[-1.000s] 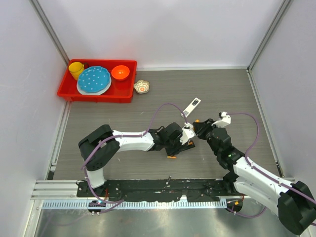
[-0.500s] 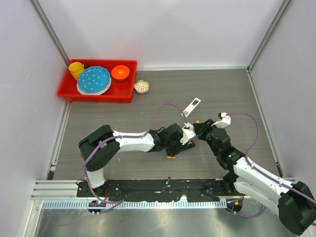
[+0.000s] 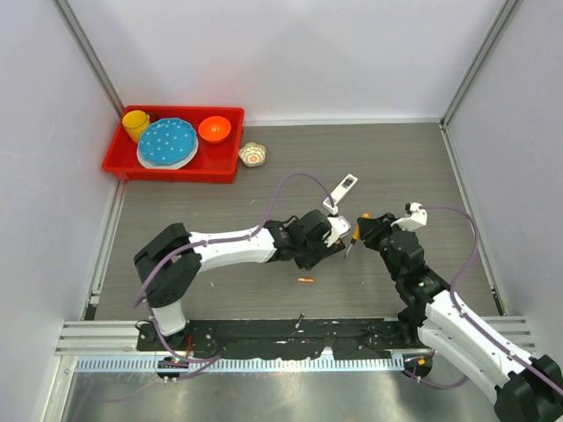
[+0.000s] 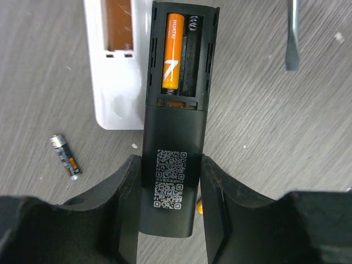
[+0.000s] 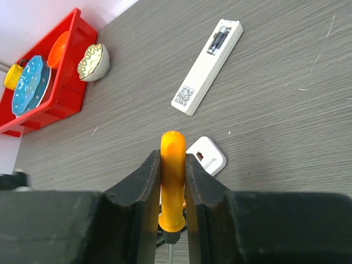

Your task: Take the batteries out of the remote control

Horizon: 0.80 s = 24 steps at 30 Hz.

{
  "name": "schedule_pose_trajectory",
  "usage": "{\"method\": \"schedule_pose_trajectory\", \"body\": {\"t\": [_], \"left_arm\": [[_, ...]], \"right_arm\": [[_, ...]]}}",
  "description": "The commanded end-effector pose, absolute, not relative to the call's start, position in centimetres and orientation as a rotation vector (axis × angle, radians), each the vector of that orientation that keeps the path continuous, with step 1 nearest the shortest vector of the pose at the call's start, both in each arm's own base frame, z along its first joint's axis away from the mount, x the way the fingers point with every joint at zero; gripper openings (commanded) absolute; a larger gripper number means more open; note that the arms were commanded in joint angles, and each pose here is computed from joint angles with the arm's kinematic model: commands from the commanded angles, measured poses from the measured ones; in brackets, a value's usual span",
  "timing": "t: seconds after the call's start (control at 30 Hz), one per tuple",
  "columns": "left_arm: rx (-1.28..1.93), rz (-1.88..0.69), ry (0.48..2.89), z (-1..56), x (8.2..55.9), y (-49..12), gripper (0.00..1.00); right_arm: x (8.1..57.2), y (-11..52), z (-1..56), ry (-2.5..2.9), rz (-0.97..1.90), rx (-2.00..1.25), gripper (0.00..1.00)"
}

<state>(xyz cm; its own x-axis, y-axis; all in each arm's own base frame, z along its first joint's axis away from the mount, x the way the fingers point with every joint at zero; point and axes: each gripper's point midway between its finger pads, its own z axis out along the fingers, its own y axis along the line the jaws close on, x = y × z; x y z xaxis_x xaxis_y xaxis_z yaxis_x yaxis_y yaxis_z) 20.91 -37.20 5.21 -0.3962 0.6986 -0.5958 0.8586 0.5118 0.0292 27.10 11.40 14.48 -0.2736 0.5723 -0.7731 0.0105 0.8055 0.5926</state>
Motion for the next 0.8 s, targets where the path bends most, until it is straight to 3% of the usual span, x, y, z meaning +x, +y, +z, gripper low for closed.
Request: {"method": "schedule_pose_trajectory", "body": {"t": [0.0,0.37,0.63,0.7,0.77], "left_arm": [[1.122,-0.464,2.212,10.2,19.7,-38.4,0.0],[0.978,-0.401,2.359,7.1,14.9,-43.1,0.0],[0.809,-0.298,2.401,5.1,14.3,-41.9,0.01],[0.795,-0.28,2.415,4.5,14.3,-41.4,0.06],[0.801,-0.303,2.432,4.2,13.8,-41.5,0.26]], "right_arm": [[27.1,10.0,17.0,1.72,0.556,0.472,0.01],[26.3,7.4,17.9,1.708,0.455,0.489,0.01],[26.0,7.6,16.9,1.746,0.45,0.477,0.01],[26.0,7.7,16.7,1.755,0.45,0.472,0.01],[26.1,7.9,16.7,1.757,0.46,0.464,0.01]]}}
